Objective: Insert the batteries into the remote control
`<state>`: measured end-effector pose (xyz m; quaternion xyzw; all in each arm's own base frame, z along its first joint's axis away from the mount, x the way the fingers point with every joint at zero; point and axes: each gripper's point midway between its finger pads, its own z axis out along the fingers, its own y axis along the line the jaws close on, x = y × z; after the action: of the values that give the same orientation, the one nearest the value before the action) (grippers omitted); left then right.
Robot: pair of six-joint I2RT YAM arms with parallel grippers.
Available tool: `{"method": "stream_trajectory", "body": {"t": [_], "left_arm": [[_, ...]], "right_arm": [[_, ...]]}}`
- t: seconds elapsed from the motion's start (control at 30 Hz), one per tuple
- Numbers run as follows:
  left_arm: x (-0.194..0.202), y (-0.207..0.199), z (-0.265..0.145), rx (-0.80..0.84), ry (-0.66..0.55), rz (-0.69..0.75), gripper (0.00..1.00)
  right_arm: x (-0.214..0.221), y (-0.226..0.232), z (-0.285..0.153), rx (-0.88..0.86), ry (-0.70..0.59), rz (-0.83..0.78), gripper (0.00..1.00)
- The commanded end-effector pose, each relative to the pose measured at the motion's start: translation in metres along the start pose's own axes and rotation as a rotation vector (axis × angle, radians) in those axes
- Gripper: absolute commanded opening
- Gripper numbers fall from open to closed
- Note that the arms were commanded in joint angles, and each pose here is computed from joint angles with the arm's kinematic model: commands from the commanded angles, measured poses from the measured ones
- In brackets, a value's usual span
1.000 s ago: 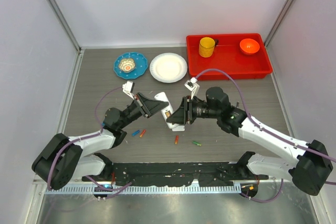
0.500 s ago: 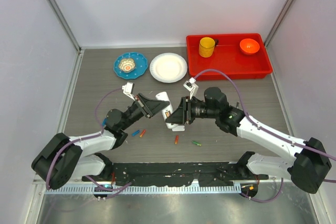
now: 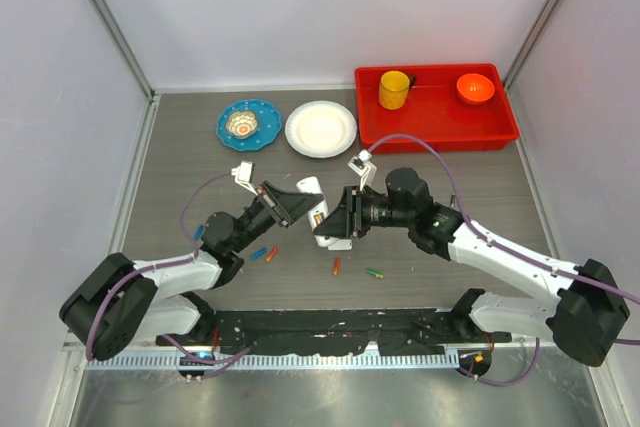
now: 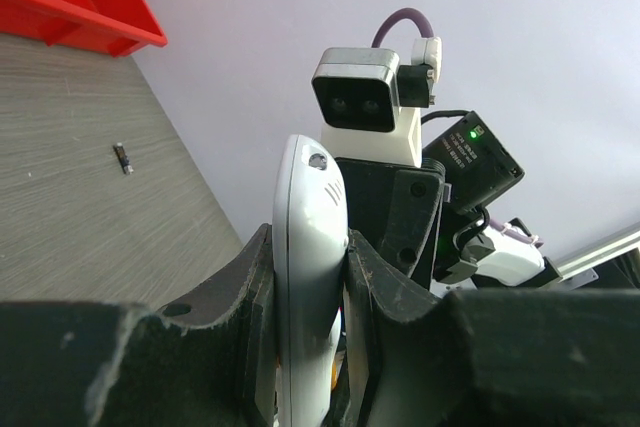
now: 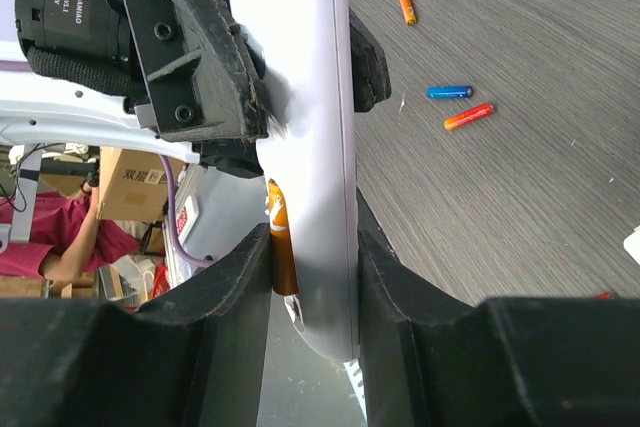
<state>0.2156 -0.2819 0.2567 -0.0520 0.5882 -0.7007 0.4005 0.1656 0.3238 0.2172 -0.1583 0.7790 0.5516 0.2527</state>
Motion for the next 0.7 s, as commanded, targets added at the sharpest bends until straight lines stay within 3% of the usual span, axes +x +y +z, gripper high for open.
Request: {"method": "stream_trajectory", "body": {"t": [0.0,0.67], "left_arm": [[0.002,-0.073,-0.010,0.296,-0.015,0.082,0.00],[0.018,-0.071,-0.012,0.292,0.012,0.075,0.00]], "right_arm": [[-0.027,-0.010,0.008,0.059,-0.127,0.005,0.35],[-0.049,-0.008,0.017,0.064,-0.203,0.042,0.39]]}}
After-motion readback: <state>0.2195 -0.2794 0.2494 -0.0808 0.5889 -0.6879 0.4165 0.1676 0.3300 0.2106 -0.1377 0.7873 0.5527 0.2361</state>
